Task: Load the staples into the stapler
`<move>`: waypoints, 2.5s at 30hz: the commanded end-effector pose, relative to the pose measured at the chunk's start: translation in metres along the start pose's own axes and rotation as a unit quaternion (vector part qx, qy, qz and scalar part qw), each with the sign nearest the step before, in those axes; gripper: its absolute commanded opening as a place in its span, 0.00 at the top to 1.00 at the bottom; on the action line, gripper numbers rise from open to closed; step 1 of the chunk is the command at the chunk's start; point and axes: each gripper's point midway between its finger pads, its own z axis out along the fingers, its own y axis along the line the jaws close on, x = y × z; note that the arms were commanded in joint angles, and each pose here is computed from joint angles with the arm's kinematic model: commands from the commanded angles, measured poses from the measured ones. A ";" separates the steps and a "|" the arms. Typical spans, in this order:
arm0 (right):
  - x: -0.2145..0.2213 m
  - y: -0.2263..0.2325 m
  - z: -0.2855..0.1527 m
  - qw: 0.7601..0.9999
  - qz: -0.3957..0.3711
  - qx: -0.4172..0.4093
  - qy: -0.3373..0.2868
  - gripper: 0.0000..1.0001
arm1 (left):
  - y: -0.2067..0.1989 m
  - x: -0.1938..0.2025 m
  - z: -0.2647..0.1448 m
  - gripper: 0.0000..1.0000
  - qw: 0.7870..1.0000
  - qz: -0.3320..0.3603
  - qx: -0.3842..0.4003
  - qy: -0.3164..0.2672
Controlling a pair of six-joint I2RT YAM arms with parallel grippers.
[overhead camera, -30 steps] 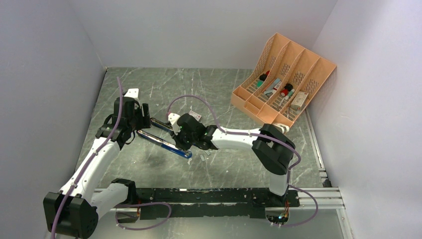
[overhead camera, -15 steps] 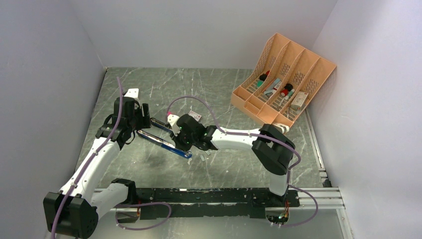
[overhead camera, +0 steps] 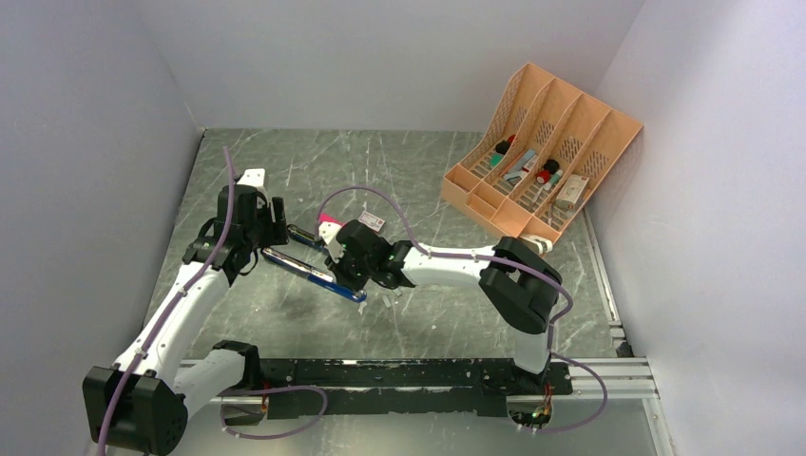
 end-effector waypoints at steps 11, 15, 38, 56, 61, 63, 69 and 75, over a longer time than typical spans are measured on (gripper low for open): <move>-0.001 0.012 0.004 1.000 -0.010 -0.029 0.005 1.00 | -0.006 -0.008 -0.002 0.26 1.000 0.003 0.016 -0.016; 0.000 0.018 0.005 0.999 -0.013 -0.045 0.008 1.00 | -0.006 -0.008 -0.002 0.26 1.000 0.003 0.016 -0.017; -0.023 0.008 -0.010 0.999 -0.002 0.000 -0.052 1.00 | -0.006 -0.008 -0.002 0.26 1.000 0.004 0.016 -0.015; -0.014 0.016 0.001 1.000 0.003 -0.013 -0.027 1.00 | -0.006 -0.007 -0.002 0.26 1.000 0.003 0.017 -0.016; -0.013 0.017 0.002 1.000 0.004 -0.012 -0.026 1.00 | -0.007 -0.008 -0.002 0.26 1.000 0.004 0.017 -0.016; -0.012 0.016 0.003 1.000 0.005 -0.010 -0.023 1.00 | -0.007 -0.008 -0.002 0.26 1.000 0.003 0.017 -0.016; -0.008 0.017 0.006 1.000 0.006 -0.009 -0.016 1.00 | -0.007 -0.008 -0.002 0.26 1.000 0.003 0.017 -0.016; -0.005 0.016 0.008 1.000 0.007 -0.008 -0.009 1.00 | -0.007 -0.008 -0.002 0.26 1.000 0.004 0.017 -0.015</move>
